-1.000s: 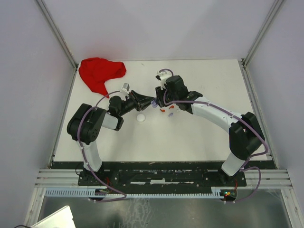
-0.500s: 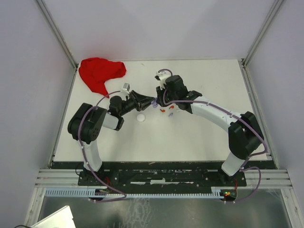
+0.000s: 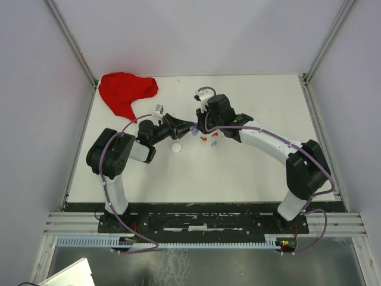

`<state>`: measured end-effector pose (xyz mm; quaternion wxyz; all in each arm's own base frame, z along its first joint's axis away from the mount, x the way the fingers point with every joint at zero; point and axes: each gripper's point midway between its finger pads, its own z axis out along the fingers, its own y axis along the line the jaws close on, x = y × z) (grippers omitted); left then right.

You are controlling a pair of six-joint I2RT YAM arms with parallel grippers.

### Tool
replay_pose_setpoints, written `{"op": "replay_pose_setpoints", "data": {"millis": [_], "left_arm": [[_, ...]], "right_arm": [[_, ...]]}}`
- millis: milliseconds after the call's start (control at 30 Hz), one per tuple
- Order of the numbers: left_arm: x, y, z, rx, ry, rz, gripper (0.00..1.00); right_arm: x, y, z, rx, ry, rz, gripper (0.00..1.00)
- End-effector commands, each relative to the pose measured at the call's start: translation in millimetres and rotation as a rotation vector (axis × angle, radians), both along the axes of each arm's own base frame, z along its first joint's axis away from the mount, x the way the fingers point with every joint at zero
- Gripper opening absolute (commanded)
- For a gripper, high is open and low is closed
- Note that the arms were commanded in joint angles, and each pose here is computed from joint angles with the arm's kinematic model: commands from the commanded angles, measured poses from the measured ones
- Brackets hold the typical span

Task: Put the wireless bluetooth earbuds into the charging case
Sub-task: Adjust the earbud with the charging case.

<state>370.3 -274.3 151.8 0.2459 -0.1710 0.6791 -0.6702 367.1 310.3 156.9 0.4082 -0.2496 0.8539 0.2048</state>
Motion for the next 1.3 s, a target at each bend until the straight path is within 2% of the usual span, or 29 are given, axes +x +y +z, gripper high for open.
{"op": "replay_pose_setpoints", "data": {"millis": [0, 533, 1267], "left_arm": [[5, -5, 8, -0.019, -0.029, -0.014, 0.03], [12, -7, -4, -0.026, 0.005, -0.012, 0.03], [9, -8, 20, -0.060, -0.036, -0.022, 0.03]], "right_arm": [[5, 1, 36, 0.054, -0.101, 0.006, 0.13], [5, -3, 41, 0.053, -0.129, -0.002, 0.11], [4, 0, 29, 0.040, -0.105, 0.010, 0.11]]}}
